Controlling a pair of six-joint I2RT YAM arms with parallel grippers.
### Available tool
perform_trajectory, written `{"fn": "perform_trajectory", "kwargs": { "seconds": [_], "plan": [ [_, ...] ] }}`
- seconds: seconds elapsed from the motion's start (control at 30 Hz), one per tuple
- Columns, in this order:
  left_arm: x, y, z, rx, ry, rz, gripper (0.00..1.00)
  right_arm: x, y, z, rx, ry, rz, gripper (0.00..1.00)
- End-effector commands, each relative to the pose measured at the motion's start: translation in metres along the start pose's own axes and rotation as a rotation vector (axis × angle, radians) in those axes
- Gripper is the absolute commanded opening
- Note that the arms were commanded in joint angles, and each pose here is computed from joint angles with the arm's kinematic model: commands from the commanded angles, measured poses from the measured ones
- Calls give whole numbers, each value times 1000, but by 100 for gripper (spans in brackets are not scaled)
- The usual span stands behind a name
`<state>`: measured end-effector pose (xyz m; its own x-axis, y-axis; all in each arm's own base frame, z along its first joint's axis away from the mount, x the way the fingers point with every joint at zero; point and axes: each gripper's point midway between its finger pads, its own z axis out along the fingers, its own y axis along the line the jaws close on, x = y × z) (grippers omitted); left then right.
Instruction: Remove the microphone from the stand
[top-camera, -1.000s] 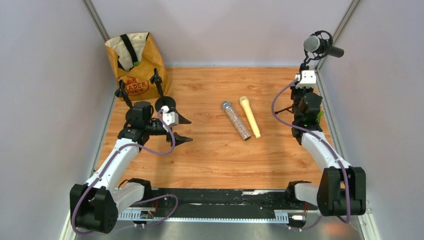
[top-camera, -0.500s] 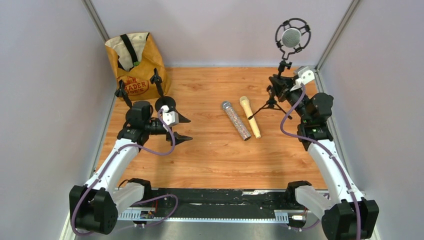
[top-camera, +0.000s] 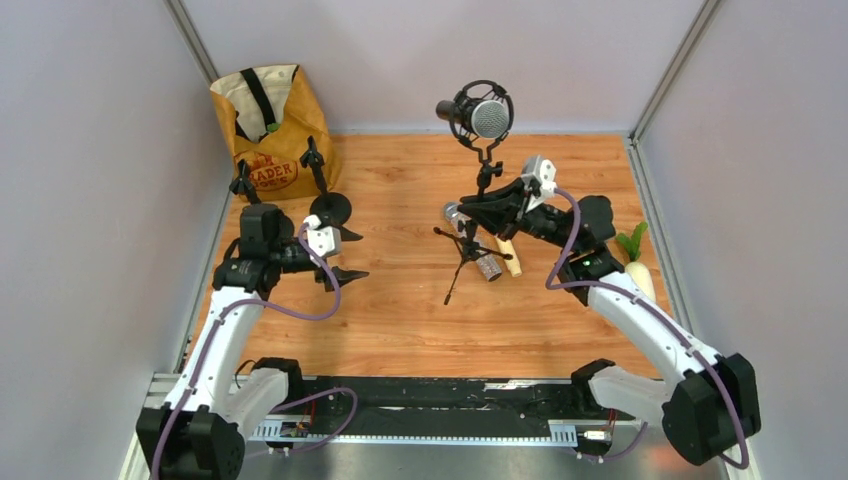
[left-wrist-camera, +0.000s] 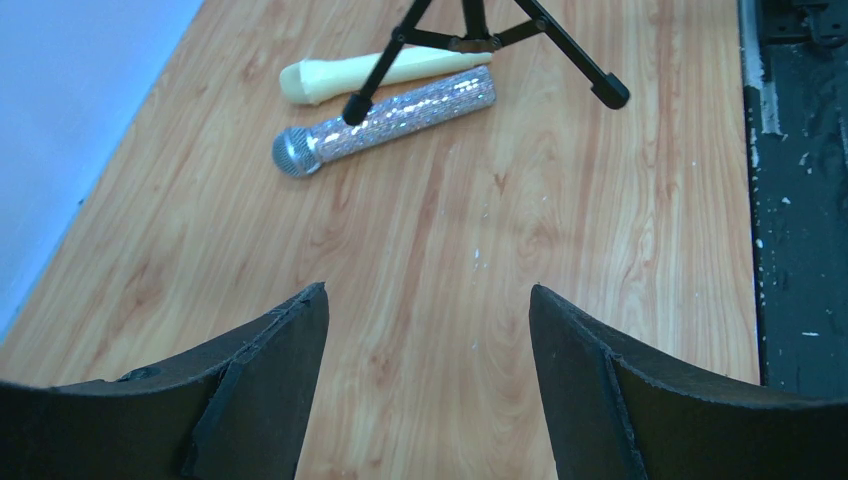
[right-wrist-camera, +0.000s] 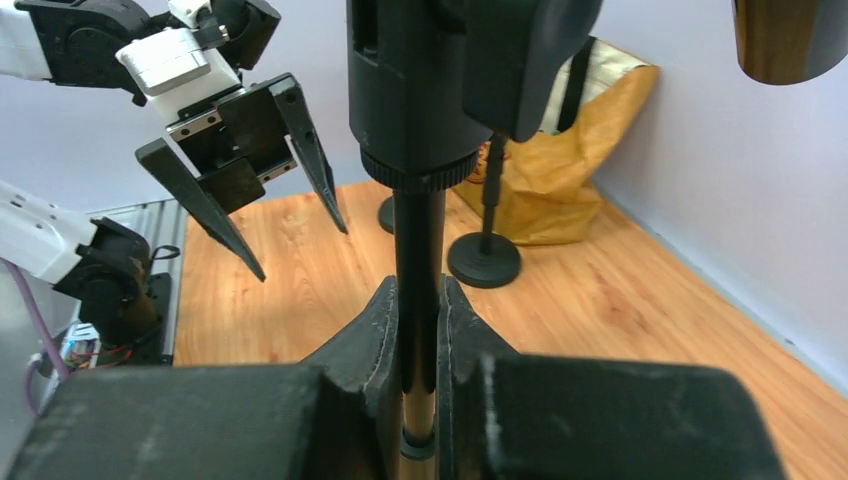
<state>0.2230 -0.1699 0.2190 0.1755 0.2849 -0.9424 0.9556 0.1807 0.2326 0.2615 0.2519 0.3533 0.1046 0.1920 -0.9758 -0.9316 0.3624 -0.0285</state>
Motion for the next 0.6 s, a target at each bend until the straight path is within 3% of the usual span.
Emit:
{"fn": "perform_trajectory", "kwargs": {
  "seconds": [0.0,0.27,0.57],
  "plan": [
    [-8,-10,-20,-5,-9,36,81,-28,15,22,-70,-151,-58,0],
    [-1,-27,-31,-28,-1,31,81,1,28,57,-121,-189,-32,0],
    [0,-26,-29,-40,-24,14,81,68,45,72,-133,-86,-75,0]
  ]
}}
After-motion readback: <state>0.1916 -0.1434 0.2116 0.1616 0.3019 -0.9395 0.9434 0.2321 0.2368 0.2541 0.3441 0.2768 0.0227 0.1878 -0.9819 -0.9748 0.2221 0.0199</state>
